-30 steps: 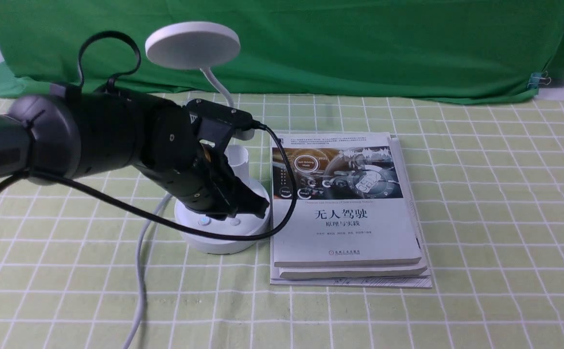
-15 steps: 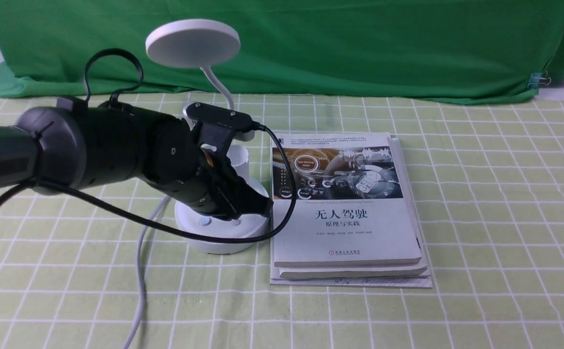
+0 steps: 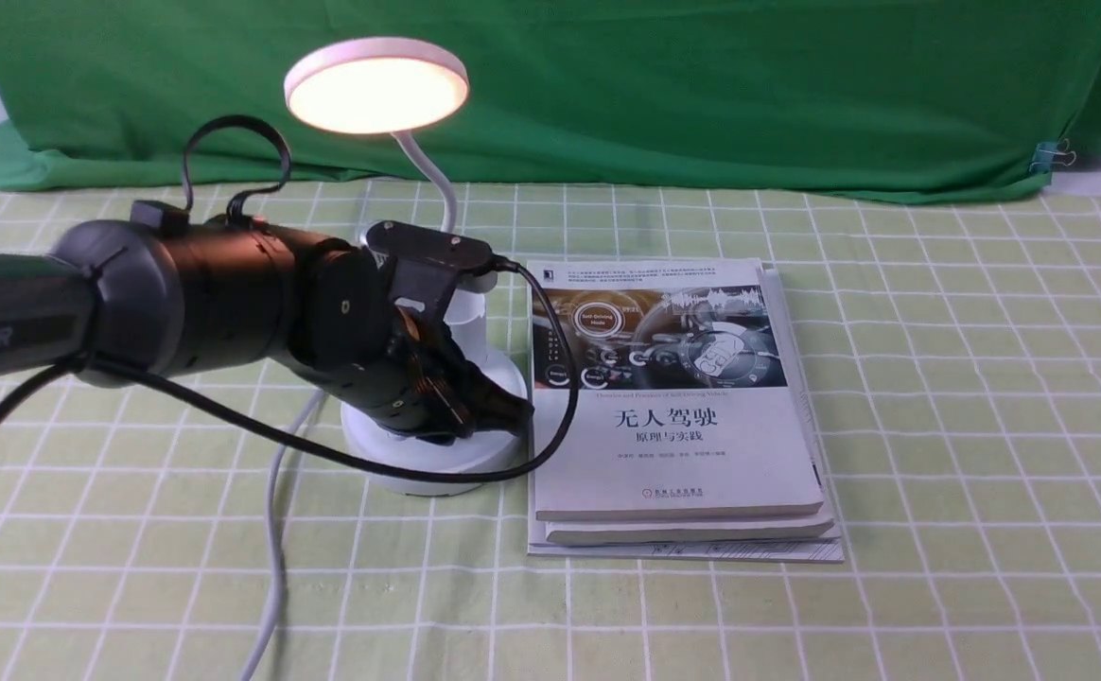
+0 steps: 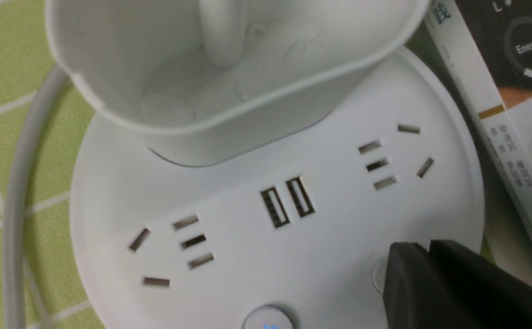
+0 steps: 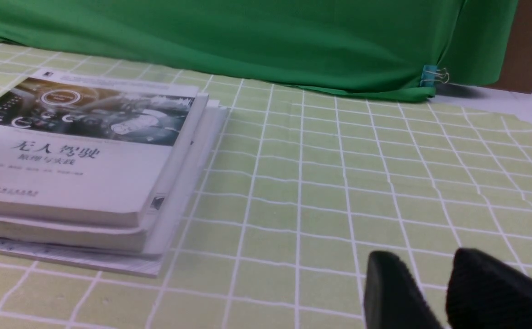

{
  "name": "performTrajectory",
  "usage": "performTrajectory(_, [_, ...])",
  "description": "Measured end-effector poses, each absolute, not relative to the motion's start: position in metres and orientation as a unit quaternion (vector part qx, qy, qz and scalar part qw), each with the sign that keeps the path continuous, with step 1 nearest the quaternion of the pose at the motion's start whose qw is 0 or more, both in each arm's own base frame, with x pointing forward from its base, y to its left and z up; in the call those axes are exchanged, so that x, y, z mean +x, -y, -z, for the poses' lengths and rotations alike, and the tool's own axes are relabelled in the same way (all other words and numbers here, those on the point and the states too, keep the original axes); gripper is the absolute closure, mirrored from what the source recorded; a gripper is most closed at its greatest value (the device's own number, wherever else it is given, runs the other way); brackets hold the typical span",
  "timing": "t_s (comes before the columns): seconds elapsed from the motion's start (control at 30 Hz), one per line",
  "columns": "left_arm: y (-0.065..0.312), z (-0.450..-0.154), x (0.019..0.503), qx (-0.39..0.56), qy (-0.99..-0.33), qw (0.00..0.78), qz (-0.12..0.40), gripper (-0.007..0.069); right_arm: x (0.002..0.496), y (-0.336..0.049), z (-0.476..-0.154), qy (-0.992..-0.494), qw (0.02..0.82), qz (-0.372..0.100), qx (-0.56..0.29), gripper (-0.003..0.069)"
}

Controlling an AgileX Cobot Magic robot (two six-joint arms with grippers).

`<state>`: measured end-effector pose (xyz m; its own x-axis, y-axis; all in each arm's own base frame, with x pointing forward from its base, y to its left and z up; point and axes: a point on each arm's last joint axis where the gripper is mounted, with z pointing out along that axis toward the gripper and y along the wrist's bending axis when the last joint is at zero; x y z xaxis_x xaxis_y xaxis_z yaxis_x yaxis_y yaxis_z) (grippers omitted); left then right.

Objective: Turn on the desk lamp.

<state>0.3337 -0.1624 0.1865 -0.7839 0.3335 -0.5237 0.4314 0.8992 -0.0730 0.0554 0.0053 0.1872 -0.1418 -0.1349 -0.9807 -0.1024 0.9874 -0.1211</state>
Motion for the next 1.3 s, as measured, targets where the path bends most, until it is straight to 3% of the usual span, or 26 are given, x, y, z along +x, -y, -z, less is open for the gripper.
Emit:
performTrajectory(0.17, [0.152,-0.217,0.311,0.206,-0.934,0.274,0.101,0.0606,0.055,-0.005,-0.187,-0.755,0.65,0.013,-0.079,0.0414])
performTrajectory(0.37, [0.119,-0.211,0.24,0.206,-0.941,0.251,0.096,0.0606,0.055,-0.005,-0.187,-0.755,0.65,0.013,-0.079,0.0414])
performTrajectory(0.53, [0.094,-0.234,0.187,0.193,-0.915,0.336,0.113,0.0606,0.055,-0.005,-0.187,-0.755,0.65,0.013,-0.079,0.0414])
performTrajectory(0.57, [0.084,-0.245,0.167,0.184,-0.895,0.387,0.125,0.0606,0.055,-0.005,-0.187,-0.755,0.65,0.013,-0.079,0.0414])
performTrajectory(0.73, [0.063,-0.265,0.126,0.174,-0.838,0.496,0.145,0.0606,0.055,-0.005,-0.187,-0.755,0.65,0.013,-0.079,0.0414])
performTrajectory(1.03, [0.045,-0.276,0.088,0.167,-0.777,0.585,0.16,0.0606,0.055,-0.005,-0.187,-0.755,0.65,0.013,-0.079,0.0414])
performTrajectory(1.3, [0.044,-0.28,0.085,0.164,-0.764,0.602,0.162,0.0606,0.055,-0.005,-0.187,-0.755,0.65,0.013,-0.079,0.0414])
